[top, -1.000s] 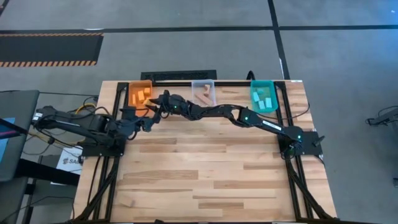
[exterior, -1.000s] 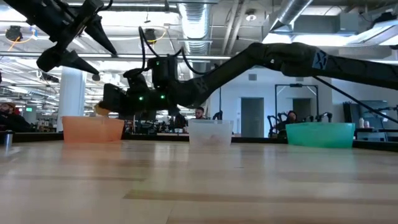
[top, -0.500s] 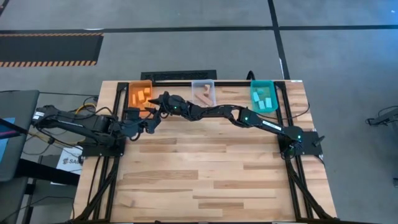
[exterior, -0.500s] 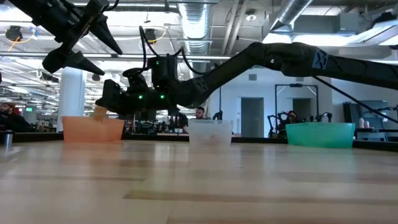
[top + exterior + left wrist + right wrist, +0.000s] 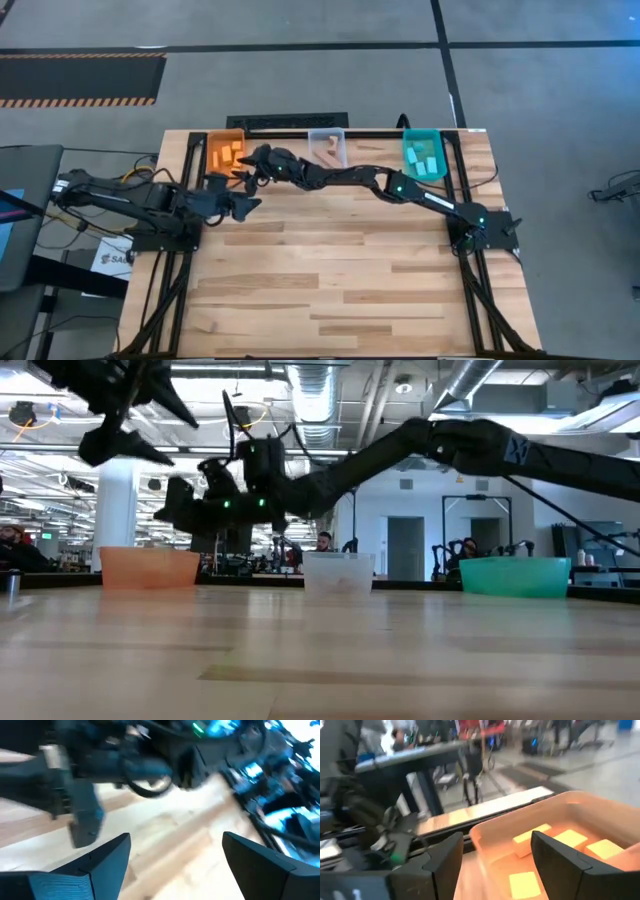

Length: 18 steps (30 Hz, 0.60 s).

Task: Sort & place blocks by color
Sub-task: Put the brown rectangle block into the transparent bin

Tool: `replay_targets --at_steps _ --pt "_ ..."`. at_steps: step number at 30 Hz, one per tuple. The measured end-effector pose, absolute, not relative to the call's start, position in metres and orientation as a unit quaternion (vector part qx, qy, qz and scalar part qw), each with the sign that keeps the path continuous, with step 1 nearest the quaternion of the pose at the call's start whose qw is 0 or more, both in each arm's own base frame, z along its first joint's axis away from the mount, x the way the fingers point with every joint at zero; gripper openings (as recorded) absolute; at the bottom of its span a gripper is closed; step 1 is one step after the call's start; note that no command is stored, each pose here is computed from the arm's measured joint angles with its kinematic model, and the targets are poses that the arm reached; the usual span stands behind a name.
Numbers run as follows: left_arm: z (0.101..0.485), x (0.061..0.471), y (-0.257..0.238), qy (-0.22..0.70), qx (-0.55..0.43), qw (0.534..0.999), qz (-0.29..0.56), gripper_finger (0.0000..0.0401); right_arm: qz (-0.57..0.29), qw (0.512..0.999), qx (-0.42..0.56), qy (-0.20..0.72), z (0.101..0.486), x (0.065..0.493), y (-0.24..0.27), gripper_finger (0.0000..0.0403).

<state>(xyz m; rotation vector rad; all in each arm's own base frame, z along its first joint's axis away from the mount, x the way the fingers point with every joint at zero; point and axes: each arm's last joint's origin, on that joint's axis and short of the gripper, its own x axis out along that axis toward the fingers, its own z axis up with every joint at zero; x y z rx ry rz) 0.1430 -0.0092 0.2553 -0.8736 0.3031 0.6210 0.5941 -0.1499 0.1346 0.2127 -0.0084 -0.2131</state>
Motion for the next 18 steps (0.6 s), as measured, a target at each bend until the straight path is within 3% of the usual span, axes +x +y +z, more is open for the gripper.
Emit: replay_targets --at_steps 10,18 --pt "0.301 0.144 -0.021 0.258 -0.326 0.903 0.108 0.0264 -0.072 0.970 0.063 0.225 0.217 0.562 -0.137 0.0255" --pt "0.282 0.149 -0.061 0.448 -0.266 0.851 -0.059 0.0227 -0.048 0.911 0.063 0.404 0.267 0.511 -0.109 0.0255"
